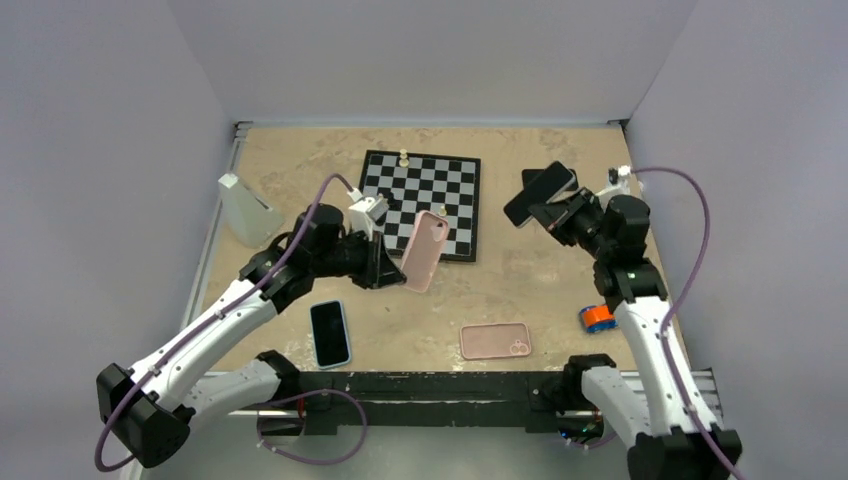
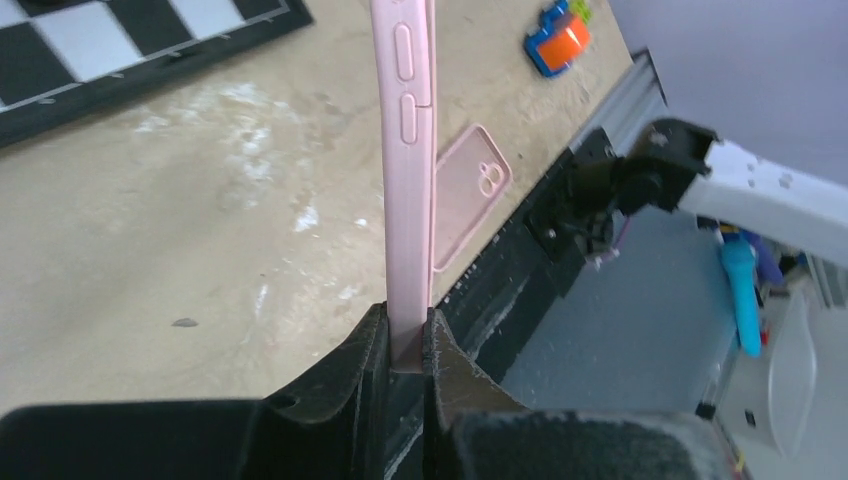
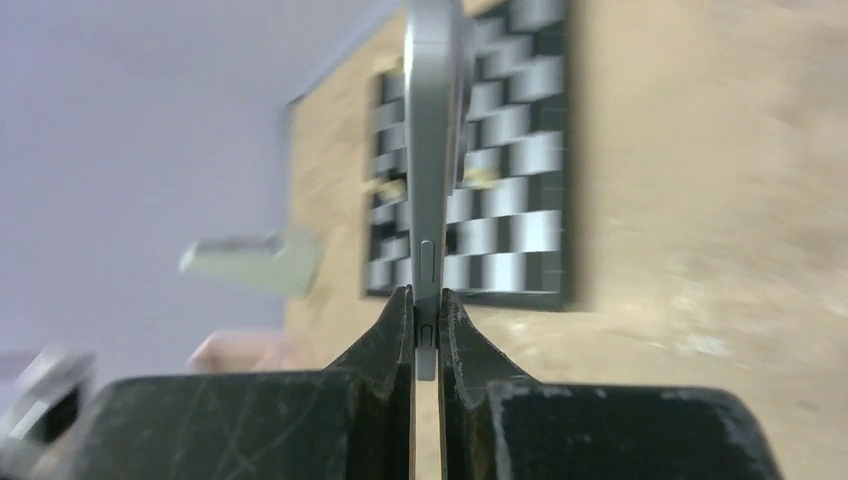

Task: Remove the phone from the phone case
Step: Place the phone at the center of the board.

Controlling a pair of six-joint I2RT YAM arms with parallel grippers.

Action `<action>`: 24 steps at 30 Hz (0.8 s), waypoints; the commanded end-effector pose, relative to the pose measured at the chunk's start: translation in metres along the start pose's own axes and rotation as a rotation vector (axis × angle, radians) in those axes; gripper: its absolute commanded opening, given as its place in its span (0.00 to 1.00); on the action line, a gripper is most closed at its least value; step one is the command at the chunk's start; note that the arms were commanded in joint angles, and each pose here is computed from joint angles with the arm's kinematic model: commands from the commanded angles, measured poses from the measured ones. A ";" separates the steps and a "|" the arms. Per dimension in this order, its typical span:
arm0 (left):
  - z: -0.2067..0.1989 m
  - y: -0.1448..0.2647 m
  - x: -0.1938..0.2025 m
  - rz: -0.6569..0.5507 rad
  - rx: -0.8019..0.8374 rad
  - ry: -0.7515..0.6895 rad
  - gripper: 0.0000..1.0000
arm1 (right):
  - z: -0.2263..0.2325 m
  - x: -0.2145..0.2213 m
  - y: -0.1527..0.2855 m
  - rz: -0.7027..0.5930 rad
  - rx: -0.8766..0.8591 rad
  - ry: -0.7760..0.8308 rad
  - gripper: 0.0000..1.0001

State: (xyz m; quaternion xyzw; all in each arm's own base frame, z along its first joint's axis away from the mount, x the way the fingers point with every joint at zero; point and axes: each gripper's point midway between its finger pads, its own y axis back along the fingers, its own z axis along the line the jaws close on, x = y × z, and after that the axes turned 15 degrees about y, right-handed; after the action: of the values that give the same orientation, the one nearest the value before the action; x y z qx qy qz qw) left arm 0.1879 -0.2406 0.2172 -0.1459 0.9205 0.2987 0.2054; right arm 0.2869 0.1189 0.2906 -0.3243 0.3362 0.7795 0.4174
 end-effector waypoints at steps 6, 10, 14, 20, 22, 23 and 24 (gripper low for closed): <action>-0.046 -0.002 0.055 0.250 0.206 -0.165 0.00 | -0.151 -0.002 -0.042 -0.350 0.357 -0.333 0.00; -0.042 0.001 0.064 0.280 0.202 -0.183 0.00 | -0.180 0.004 -0.059 -0.372 0.433 -0.433 0.00; -0.046 0.004 0.067 0.301 0.221 -0.182 0.00 | -0.200 0.008 -0.083 -0.372 0.444 -0.576 0.00; -0.063 0.014 0.077 0.340 0.307 -0.174 0.00 | -0.219 0.003 -0.130 -0.327 0.434 -0.683 0.00; -0.063 0.014 0.079 0.356 0.312 -0.165 0.00 | -0.222 0.003 -0.143 -0.308 0.422 -0.716 0.01; -0.063 0.013 0.080 0.367 0.310 -0.159 0.00 | -0.226 0.006 -0.147 -0.303 0.433 -0.736 0.02; -0.063 0.012 0.081 0.378 0.307 -0.153 0.00 | -0.230 0.007 -0.150 -0.301 0.448 -0.761 0.02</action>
State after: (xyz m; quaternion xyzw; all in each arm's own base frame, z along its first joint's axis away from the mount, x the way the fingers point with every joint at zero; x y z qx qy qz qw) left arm 0.1011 -0.2737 0.2114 0.0658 0.9431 0.2378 0.2229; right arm 0.4264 0.0068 0.0705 0.0561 0.3507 0.6820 0.6393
